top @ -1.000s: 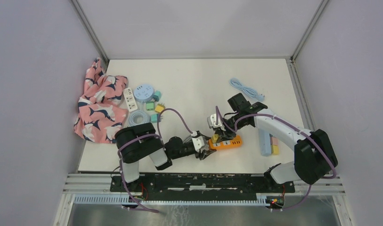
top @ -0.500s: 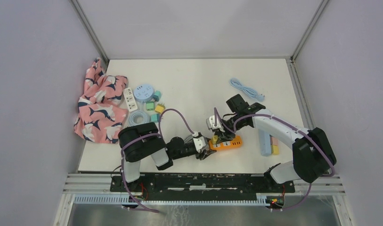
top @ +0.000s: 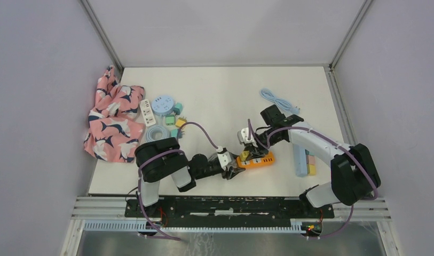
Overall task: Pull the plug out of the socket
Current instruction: Remove the plug from the socket.
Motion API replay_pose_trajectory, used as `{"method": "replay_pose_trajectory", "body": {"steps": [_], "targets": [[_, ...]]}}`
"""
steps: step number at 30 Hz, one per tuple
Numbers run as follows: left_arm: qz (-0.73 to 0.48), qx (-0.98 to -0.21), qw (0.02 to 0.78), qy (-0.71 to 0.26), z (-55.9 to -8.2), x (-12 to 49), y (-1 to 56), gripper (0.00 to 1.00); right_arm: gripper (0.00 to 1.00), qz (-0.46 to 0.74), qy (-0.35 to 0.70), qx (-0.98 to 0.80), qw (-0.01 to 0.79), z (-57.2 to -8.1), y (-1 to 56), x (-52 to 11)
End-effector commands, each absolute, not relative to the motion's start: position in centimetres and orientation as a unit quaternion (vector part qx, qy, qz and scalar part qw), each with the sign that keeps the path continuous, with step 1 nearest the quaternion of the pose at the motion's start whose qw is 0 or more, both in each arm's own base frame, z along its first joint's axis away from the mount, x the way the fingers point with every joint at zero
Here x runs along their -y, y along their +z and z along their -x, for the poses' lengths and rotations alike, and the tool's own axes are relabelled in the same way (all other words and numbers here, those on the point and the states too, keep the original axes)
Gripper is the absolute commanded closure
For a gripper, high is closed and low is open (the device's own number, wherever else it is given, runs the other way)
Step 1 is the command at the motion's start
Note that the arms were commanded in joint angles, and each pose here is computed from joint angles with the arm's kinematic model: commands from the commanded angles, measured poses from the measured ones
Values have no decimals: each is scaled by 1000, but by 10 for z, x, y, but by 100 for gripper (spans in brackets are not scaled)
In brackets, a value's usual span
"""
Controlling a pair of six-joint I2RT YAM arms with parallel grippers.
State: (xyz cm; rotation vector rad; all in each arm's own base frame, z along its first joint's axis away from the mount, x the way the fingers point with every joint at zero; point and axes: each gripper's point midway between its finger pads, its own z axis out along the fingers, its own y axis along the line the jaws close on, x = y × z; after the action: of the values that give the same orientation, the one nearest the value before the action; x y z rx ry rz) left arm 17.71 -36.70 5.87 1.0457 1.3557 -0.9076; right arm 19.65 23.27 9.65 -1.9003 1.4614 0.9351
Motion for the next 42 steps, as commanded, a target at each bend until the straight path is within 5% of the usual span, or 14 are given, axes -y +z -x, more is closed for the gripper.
{"method": "replay_pose_trajectory", "body": {"steps": [1, 15, 26, 42], "targets": [[-422, -545, 601, -406, -179, 369, 86, 97, 100, 727, 380, -497, 283, -174, 109, -233], [-421, -549, 599, -404, -181, 369, 83, 97, 100, 678, 343, -567, 320, -214, 126, -237], [-417, -551, 600, -403, -182, 367, 84, 97, 100, 717, 393, -496, 293, -169, 122, -246], [-413, -555, 601, -401, -183, 366, 83, 97, 100, 678, 385, -546, 306, -193, 149, -233]]}}
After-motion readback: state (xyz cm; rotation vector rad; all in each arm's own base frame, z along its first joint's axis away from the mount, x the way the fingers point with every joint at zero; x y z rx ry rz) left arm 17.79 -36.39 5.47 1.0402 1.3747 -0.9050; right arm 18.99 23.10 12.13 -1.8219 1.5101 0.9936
